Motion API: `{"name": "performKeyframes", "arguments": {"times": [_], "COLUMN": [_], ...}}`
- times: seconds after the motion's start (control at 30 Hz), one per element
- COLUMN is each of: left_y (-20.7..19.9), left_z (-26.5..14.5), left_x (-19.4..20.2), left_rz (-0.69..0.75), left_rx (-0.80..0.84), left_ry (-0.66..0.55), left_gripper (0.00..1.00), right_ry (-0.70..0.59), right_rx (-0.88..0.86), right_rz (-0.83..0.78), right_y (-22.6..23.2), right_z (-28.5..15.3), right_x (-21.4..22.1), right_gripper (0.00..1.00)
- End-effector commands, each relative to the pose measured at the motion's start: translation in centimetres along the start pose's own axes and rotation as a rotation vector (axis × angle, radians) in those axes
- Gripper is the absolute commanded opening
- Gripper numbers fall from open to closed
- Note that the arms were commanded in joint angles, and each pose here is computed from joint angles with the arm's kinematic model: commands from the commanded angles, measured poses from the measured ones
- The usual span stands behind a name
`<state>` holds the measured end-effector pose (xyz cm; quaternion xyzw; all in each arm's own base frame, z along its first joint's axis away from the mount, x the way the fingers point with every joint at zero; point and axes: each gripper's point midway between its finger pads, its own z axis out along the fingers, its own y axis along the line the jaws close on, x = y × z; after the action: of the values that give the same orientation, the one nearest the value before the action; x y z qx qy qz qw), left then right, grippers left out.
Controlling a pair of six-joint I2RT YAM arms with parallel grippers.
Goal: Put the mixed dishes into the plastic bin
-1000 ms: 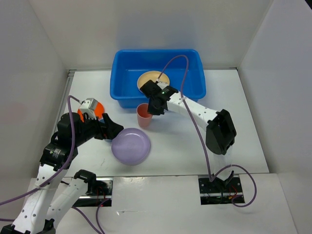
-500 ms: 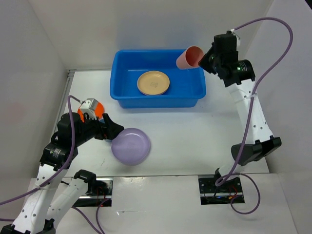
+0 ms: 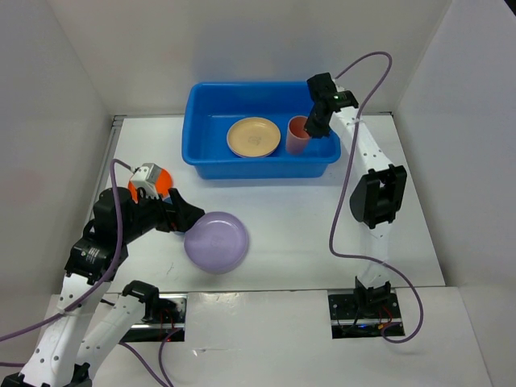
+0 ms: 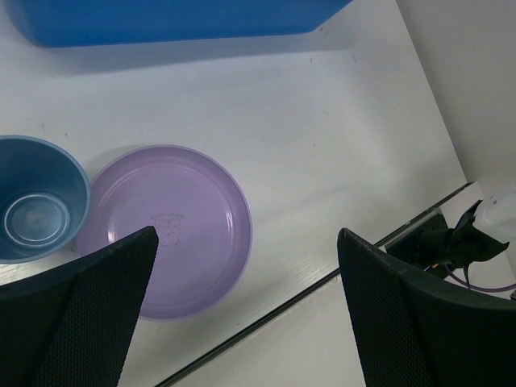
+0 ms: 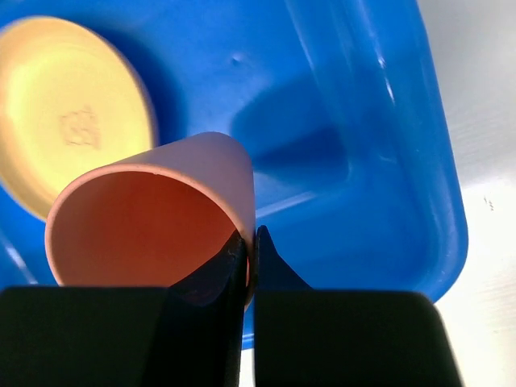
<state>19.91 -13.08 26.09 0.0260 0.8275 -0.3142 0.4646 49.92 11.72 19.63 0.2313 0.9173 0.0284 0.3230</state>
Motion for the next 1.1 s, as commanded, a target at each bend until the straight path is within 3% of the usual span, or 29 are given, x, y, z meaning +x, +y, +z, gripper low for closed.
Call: {"name": "performKeyframes", "arguments": {"times": [0.0,0.43,0.63,0.83,0.97,1.0,1.07], "left_y": [-0.6,-0.4,-0.1,-0.1,0.0,0.1,0.1], "left_z": [-0.4,0.0,0.4,0.4,0.6,0.8,0.8], "left_x": [-1.1,-0.9,-0.7,-0.7,-0.6,-0.5,-0.5], "left_rz": [0.021,0.017,0.020,0.020,0.017,0.014,0.014], "left_rx": [0.022,0.017,0.010,0.010,0.007,0.003,0.003], "left_ry": [-0.037,-0.028,-0.012,-0.012,-0.004,0.004,0.004], "left_gripper": [0.98,0.98,0.98,0.98,0.98,0.98,0.98], "right_ry": [-0.050,0.034,0.042,-0.011,-0.091,-0.130,-0.162], "right_rx": [0.032,0.141,0.146,0.106,0.045,0.015,-0.009], "right_rz": [-0.015,-0.047,-0.059,-0.039,-0.019,-0.013,-0.001], "right_y": [-1.1,-3.3,-3.6,-2.7,-1.6,-1.3,-1.3], "right_z": [-0.8,4.3,5.0,2.7,-1.4,-3.7,-6.3], "right_x": [-1.2,2.2,2.7,0.7,-2.4,-3.8,-4.9], "right_gripper": [0.00,0.00,0.11,0.25,0.44,0.55,0.65]}}
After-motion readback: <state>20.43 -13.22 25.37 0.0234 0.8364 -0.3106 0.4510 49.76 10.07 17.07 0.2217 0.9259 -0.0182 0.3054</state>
